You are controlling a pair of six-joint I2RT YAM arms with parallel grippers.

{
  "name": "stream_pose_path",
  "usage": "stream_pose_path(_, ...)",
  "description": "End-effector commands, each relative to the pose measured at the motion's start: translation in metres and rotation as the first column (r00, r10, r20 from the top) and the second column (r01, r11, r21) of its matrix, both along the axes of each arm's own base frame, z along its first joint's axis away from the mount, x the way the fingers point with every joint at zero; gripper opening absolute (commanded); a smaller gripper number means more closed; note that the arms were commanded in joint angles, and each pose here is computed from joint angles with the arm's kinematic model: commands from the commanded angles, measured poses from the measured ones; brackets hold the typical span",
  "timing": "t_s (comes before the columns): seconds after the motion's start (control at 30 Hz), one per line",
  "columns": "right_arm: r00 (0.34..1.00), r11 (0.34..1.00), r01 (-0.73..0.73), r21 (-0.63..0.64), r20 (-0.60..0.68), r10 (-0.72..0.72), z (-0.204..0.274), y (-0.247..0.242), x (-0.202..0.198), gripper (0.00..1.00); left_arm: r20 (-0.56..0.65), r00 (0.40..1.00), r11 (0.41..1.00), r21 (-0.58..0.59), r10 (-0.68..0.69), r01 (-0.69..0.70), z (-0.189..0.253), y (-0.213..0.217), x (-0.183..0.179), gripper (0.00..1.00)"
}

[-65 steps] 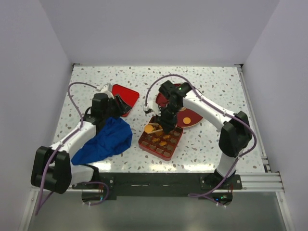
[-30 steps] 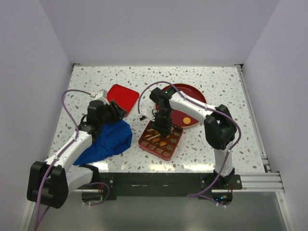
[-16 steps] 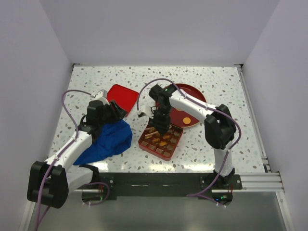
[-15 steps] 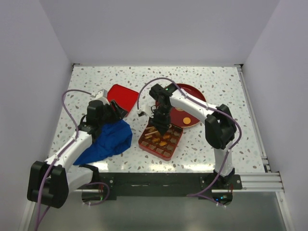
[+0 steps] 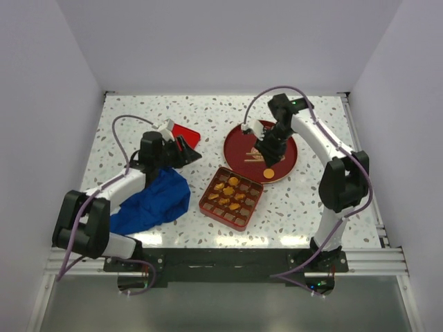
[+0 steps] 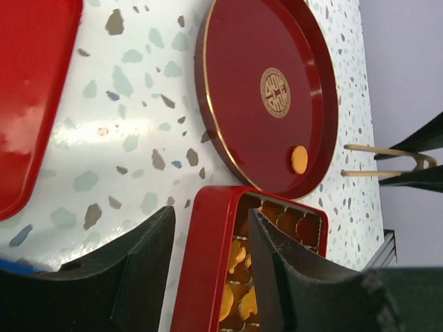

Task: Pack the cookies
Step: Place the fake cookies in the empty pocket of the box, then pick up the fake cookies from the plate.

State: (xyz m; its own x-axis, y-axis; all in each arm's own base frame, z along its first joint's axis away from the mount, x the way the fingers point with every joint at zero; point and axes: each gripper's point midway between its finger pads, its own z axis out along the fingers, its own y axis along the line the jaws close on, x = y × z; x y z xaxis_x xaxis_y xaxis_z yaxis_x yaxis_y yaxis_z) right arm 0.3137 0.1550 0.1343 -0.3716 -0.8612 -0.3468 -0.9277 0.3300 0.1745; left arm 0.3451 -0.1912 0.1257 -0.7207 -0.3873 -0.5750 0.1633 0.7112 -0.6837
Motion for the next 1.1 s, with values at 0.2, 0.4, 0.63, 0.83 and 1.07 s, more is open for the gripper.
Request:
stream_pose_path(0.2, 0.963, 0.928, -0.185, -0.322, 0.128, 0.236, -0.009, -0.116, 0.030, 0.33, 0.021, 0.996, 0.996, 0.009, -0.087, 0.087, 0.014, -0.045, 0.035, 0.52)
stream_pose_path(0.4, 0.924, 0.874, -0.300, -0.383, 0.111, 0.366, -0.020, -0.125, 0.051, 0.33, -0.032, 0.993, 0.992, 0.062, -0.111, 0.113, 0.000, -0.056, 0.042, 0.52)
stream_pose_path(0.63, 0.861, 0.810, -0.429, -0.401, 0.088, 0.500, -0.034, -0.126, 0.061, 0.34, -0.083, 0.989, 0.987, 0.092, -0.125, 0.133, -0.018, -0.061, 0.046, 0.52)
stream_pose_path(0.83, 0.843, 0.790, -0.467, -0.397, 0.071, 0.533, -0.042, -0.125, 0.067, 0.35, -0.094, 0.984, 0.983, 0.092, -0.152, 0.161, -0.022, -0.071, 0.050, 0.52)
stream_pose_path(1.07, 0.822, 0.761, -0.508, -0.403, 0.040, 0.569, -0.052, -0.124, 0.064, 0.38, -0.107, 0.980, 0.981, 0.087, -0.167, 0.176, -0.027, -0.077, 0.054, 0.52)
